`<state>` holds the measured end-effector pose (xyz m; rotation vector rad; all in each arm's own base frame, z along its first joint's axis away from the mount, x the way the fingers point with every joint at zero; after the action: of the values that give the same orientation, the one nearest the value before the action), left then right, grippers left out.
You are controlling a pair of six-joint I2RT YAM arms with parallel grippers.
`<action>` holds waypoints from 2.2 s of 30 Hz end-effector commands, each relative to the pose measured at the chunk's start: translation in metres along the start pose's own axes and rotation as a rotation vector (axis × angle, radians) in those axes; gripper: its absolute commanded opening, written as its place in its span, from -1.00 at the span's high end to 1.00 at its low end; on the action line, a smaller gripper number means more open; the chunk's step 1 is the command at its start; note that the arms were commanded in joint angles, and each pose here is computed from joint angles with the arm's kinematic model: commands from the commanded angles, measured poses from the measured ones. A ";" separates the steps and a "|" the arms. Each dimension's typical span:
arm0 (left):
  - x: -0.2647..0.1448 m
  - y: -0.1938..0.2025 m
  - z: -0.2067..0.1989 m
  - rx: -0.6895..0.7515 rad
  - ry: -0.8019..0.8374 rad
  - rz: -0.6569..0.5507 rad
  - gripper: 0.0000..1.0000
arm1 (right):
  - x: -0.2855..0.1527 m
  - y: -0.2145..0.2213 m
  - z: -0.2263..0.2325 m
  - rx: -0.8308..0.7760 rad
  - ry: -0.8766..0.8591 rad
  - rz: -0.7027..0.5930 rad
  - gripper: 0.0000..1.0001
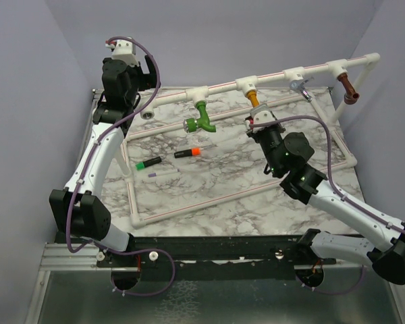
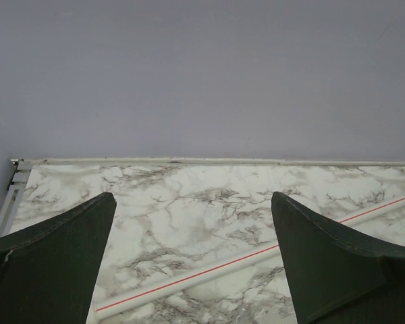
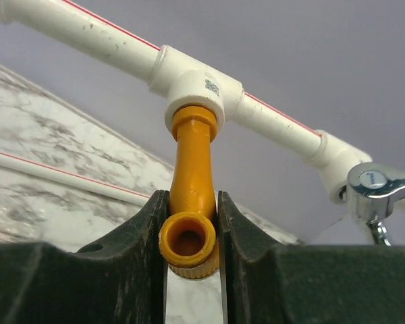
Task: Install the water faucets
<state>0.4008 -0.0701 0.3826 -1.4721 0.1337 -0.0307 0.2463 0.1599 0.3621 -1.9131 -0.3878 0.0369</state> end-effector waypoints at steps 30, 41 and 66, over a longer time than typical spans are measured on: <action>0.007 0.090 -0.019 0.014 0.075 0.338 -0.98 | -0.006 -0.031 0.041 1.652 0.015 -0.115 0.99; 0.007 0.091 -0.018 0.017 0.069 0.342 -0.98 | -0.007 -0.050 0.042 2.063 -0.060 -0.144 0.99; 0.007 0.091 -0.018 0.016 0.068 0.341 -0.98 | -0.016 -0.066 0.030 2.200 -0.012 -0.052 0.65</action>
<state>0.4003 -0.0676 0.3820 -1.4745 0.1338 -0.0225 0.2280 0.2002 0.3770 0.1657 -0.1094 0.1663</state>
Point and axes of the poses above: each gripper's point midway between its finger pads, its own x axis out along the fingers, its own z axis along the line the jaws close on, y = z × x, the point moved 9 cm from there along -x, back along the fingers, and after that the axes turned 13 degrees about x, right-handed, at the moved point
